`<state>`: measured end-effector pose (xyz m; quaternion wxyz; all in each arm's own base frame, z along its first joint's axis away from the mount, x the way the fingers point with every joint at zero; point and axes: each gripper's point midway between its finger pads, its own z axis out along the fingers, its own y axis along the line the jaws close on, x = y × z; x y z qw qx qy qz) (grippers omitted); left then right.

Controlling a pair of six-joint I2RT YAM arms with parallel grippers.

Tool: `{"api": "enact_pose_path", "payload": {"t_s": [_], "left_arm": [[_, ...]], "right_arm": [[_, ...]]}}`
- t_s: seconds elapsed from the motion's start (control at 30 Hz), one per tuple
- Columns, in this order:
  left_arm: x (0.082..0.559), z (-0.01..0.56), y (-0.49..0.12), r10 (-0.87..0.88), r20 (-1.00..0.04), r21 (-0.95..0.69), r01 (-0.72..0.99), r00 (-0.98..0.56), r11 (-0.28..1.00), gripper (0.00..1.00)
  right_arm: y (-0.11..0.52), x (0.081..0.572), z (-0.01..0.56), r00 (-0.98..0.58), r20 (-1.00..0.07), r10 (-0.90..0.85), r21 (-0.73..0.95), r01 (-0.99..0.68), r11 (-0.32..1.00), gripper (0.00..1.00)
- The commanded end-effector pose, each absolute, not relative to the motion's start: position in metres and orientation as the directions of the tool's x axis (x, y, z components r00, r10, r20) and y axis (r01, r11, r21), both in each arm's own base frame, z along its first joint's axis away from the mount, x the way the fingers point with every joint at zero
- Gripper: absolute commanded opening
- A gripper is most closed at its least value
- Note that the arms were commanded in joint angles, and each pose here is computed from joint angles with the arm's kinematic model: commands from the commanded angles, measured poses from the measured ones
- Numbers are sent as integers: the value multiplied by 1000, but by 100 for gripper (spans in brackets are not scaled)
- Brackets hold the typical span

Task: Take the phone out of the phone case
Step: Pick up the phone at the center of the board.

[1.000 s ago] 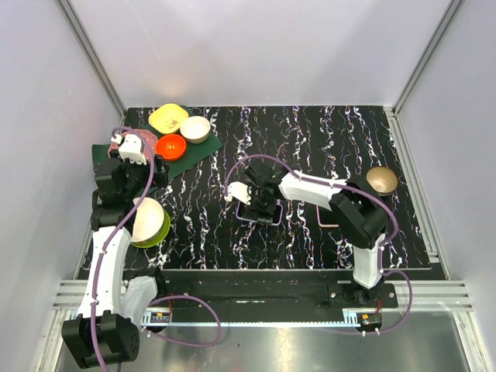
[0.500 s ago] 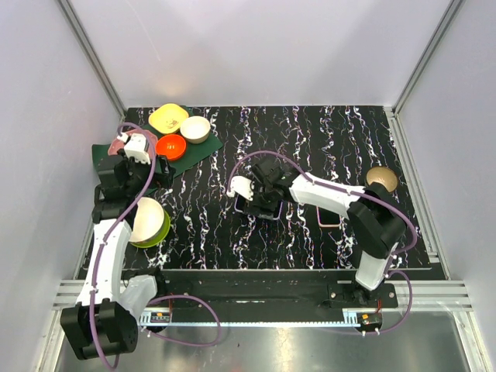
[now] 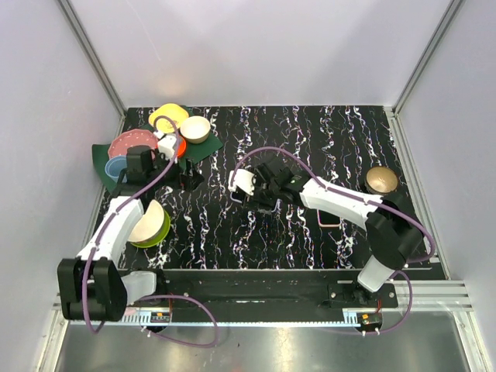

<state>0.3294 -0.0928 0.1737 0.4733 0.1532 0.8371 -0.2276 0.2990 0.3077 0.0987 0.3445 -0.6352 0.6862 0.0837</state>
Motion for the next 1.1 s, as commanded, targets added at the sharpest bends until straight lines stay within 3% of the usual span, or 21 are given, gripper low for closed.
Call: {"api": "enact_pose_path", "payload": {"t_s": [0.0, 0.27, 0.5, 1.07], "left_arm": [[345, 205, -128, 29, -893, -274, 594, -448, 756, 99], [356, 201, -165, -7, -825, -444, 640, -565, 627, 99], [359, 189, -183, -1, -798, -485, 642, -602, 594, 99], [337, 177, -221, 55, -773, -532, 692, -632, 487, 98]], "right_arm": [[331, 309, 155, 131, -676, -726, -427, -872, 240, 8], [332, 319, 164, 181, -686, -705, -508, -813, 285, 8], [329, 327, 181, 199, -704, -682, -548, -763, 343, 8], [336, 317, 191, 230, -731, -642, -538, -773, 336, 9]]}}
